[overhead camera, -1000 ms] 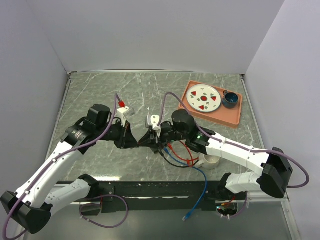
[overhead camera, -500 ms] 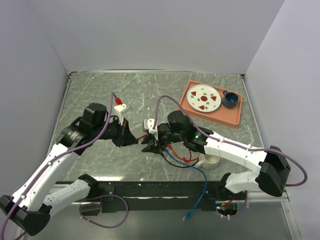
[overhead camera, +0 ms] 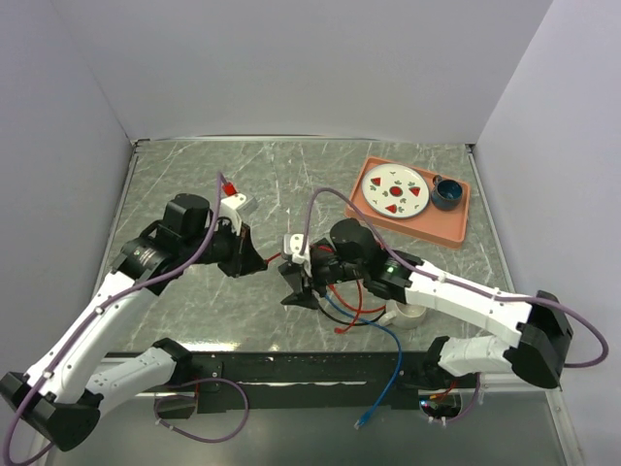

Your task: Insert the plug into the switch port

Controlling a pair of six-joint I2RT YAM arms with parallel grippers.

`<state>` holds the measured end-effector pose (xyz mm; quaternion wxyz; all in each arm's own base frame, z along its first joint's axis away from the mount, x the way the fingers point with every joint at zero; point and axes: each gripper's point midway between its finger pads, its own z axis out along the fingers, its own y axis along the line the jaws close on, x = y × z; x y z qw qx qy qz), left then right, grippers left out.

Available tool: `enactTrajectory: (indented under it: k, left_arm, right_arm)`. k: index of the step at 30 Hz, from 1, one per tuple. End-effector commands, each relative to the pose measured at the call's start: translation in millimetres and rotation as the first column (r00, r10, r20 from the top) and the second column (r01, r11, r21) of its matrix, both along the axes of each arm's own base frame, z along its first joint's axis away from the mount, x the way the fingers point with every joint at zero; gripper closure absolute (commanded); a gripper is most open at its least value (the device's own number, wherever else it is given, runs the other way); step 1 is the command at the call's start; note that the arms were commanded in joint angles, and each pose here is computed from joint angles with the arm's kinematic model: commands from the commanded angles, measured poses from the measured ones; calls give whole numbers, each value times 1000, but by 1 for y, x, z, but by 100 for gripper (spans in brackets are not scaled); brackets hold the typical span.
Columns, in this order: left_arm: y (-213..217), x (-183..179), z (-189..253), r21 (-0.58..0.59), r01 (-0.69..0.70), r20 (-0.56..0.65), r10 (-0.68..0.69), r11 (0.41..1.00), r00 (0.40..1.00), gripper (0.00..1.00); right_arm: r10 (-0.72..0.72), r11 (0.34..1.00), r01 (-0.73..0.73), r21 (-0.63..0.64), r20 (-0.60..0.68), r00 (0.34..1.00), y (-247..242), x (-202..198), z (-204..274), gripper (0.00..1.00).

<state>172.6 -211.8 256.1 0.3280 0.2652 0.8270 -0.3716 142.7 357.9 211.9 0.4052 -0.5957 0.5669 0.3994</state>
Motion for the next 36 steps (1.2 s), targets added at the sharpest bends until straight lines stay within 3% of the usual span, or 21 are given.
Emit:
enactTrajectory:
  k: [1,7,12,18,30,36]
  left_arm:
    - [3,12,-10,59,-59,-38,61,997,997,97]
    - [-7,4,-11,23,2,-64,-1,1000,998,97]
    - [-14,-6,6,-40,51,-41,-53,998,998,96]
    - [-17,-16,-1,-20,81,-73,-82,997,994,96]
    - [-10,-4,-19,69,-2,-92,8,998,996,96]
    - [-20,-12,-17,35,55,-101,-51,998,994,95]
  right_arm:
    - [45,990,-52,127,59,997,-6,-18,39,23]
    - [-40,980,9,196,154,987,-14,-7,55,13]
    - [-69,992,50,115,165,984,-4,12,36,13]
    - [-116,987,92,134,188,975,7,28,34,13]
    - [19,978,-59,202,192,981,3,-4,63,13]
    - [-36,975,-13,223,219,975,-2,3,66,13]
